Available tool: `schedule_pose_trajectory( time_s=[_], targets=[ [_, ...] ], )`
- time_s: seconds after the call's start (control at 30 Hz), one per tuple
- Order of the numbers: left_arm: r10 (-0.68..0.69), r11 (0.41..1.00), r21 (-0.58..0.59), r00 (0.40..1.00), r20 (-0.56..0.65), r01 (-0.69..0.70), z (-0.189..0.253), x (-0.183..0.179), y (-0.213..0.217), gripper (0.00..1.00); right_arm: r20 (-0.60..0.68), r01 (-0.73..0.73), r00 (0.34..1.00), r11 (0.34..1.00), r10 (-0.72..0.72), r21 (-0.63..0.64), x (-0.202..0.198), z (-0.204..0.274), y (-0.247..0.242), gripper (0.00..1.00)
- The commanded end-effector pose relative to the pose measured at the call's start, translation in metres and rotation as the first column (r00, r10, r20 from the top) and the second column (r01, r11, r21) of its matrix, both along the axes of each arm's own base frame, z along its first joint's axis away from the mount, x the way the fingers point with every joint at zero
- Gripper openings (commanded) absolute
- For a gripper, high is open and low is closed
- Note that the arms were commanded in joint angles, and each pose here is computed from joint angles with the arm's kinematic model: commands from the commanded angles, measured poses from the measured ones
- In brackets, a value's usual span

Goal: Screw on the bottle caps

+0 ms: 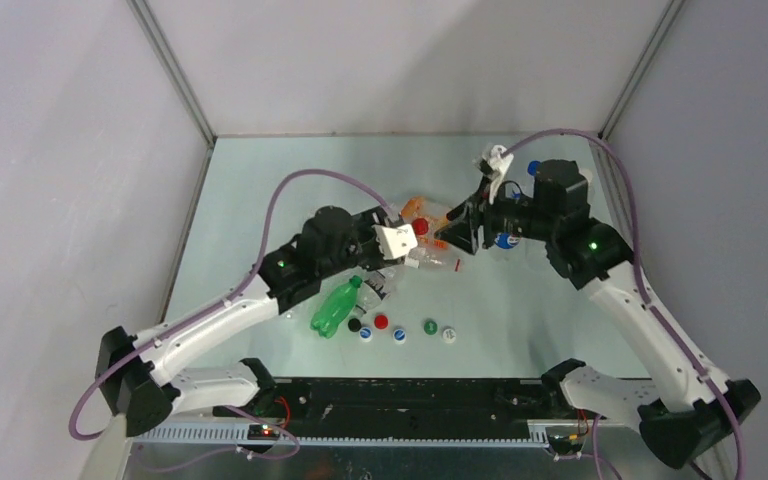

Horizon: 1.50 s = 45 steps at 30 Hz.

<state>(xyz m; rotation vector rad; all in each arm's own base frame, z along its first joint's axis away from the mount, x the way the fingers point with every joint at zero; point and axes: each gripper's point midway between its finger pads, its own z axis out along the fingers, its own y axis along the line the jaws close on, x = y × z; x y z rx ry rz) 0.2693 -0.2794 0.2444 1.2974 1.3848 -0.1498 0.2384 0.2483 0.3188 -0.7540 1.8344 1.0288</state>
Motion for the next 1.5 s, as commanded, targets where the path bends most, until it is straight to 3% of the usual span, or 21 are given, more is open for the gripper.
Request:
schedule_pose_trajectory(
  time_s=[0.0,0.17,0.4,0.67,0.93,1.07,1.1,1.2,1.23,1.3,1.37,1.47],
  targets=[
    [-0.253,0.967,-0.056,0.925,-0.283,0.248,-0.005,-0.052,-0.015,0.19,0.395,-0.211,0.878,0.959,0.270,-0.188,-0.023,0.011,-0.007,0.57],
    [-0.356,0.934,-0.100,0.857,-0.374,0.344,0.003,-0.071,-0.022,0.19,0.516,-0.310,0.739,0.899,0.433,-0.310,-0.042,0.006,-0.005,0.59],
    [-0.402,0.915,-0.139,0.831,-0.385,0.378,0.013,-0.075,-0.031,0.19,0.556,-0.401,0.642,0.849,0.528,-0.343,-0.058,0.003,0.007,0.56],
    [-0.424,0.906,-0.165,0.820,-0.384,0.390,0.020,-0.075,-0.036,0.19,0.545,-0.461,0.609,0.816,0.576,-0.348,-0.070,-0.003,0.011,0.50],
    [-0.458,0.889,-0.194,0.800,-0.386,0.415,0.028,-0.081,-0.040,0.20,0.527,-0.483,0.620,0.812,0.581,-0.328,-0.070,-0.005,0.016,0.27],
    [-0.466,0.885,-0.207,0.801,-0.375,0.418,0.034,-0.082,-0.041,0.20,0.493,-0.471,0.669,0.830,0.556,-0.297,-0.065,-0.005,0.023,0.05],
    [-0.461,0.887,-0.209,0.807,-0.370,0.411,0.035,-0.081,-0.041,0.20,0.452,-0.468,0.711,0.842,0.539,-0.269,-0.065,-0.006,0.025,0.02],
    [-0.384,0.922,-0.191,0.866,-0.319,0.338,0.034,-0.065,-0.040,0.19,0.395,-0.397,0.806,0.898,0.441,-0.191,-0.051,0.002,0.033,0.00],
    [-0.363,0.929,-0.188,0.884,-0.295,0.319,0.036,-0.064,-0.039,0.20,0.324,-0.354,0.865,0.923,0.384,-0.149,-0.047,0.002,0.035,0.00],
    [-0.277,0.950,-0.197,0.942,-0.188,0.240,0.046,-0.047,-0.039,0.20,0.259,-0.260,0.928,0.963,0.268,-0.066,-0.034,0.013,0.040,0.00],
    [-0.189,0.967,-0.193,0.977,-0.103,0.167,0.051,-0.035,-0.034,0.20,0.151,-0.139,0.979,0.990,0.137,0.008,-0.021,0.018,0.041,0.00],
    [-0.029,0.988,-0.148,0.999,0.025,0.032,0.049,-0.018,-0.024,0.20,-0.053,0.056,0.997,0.995,-0.051,0.084,-0.005,0.019,0.040,0.00]
  ],
)
